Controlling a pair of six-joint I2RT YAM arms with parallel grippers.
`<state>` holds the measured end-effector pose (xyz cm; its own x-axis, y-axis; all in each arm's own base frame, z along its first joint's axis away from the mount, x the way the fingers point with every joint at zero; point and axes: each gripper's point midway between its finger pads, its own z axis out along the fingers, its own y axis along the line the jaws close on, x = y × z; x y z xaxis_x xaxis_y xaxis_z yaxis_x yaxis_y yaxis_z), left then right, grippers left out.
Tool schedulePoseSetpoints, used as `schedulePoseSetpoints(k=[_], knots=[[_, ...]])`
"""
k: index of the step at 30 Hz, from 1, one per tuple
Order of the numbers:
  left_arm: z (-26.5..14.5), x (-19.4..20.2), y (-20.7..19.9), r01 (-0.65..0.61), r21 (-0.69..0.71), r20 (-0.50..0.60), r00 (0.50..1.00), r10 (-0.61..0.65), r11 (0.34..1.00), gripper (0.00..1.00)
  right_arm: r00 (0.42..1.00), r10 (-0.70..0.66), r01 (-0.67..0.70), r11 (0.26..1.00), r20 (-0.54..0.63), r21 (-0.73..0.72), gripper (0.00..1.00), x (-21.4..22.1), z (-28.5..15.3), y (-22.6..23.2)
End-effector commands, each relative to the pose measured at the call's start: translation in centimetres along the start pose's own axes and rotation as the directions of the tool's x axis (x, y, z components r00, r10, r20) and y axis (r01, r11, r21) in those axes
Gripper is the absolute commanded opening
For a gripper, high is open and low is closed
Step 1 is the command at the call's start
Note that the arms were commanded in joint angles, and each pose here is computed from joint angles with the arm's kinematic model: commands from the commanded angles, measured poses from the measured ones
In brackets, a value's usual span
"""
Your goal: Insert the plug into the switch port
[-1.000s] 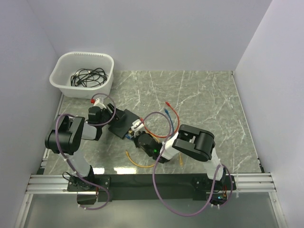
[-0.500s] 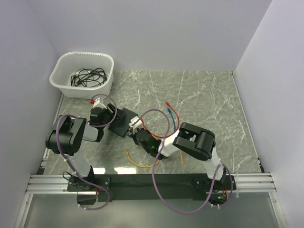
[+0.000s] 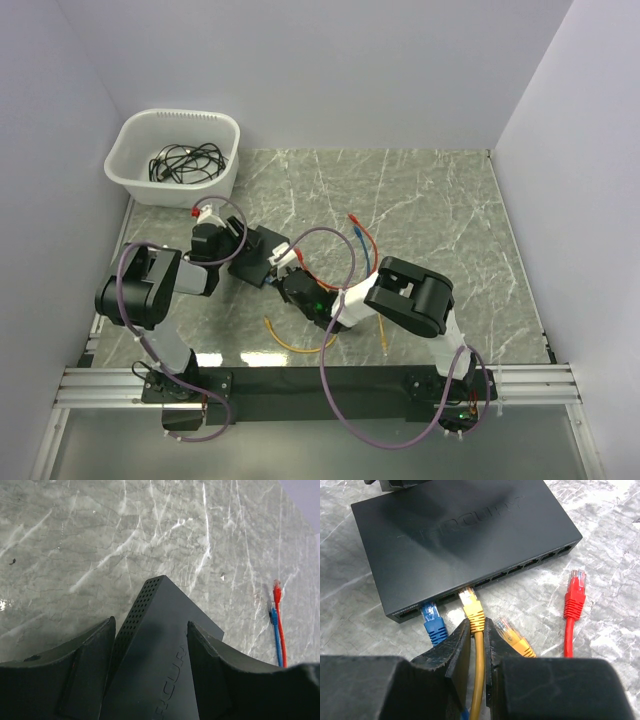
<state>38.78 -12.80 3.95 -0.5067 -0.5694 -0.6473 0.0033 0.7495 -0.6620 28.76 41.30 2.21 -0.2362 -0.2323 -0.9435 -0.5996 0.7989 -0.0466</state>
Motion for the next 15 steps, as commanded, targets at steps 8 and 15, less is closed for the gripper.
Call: schedulePoseSetpoints(k=[8,15], knots=[[-3.7,8.9,-0.7,0.045,-0.057,-0.412,0.909,-0.065,0.997,0.62,0.981,0.146,-0.131,0.984,0.124,-0.125,0.00,-6.9,0.5,2.6],[-3.3,5.2,-0.1,0.033,-0.098,-0.349,0.935,-0.066,0.995,0.62,0.987,0.145,-0.136,0.985,0.076,-0.111,0.04,-5.6,0.0,2.3]])
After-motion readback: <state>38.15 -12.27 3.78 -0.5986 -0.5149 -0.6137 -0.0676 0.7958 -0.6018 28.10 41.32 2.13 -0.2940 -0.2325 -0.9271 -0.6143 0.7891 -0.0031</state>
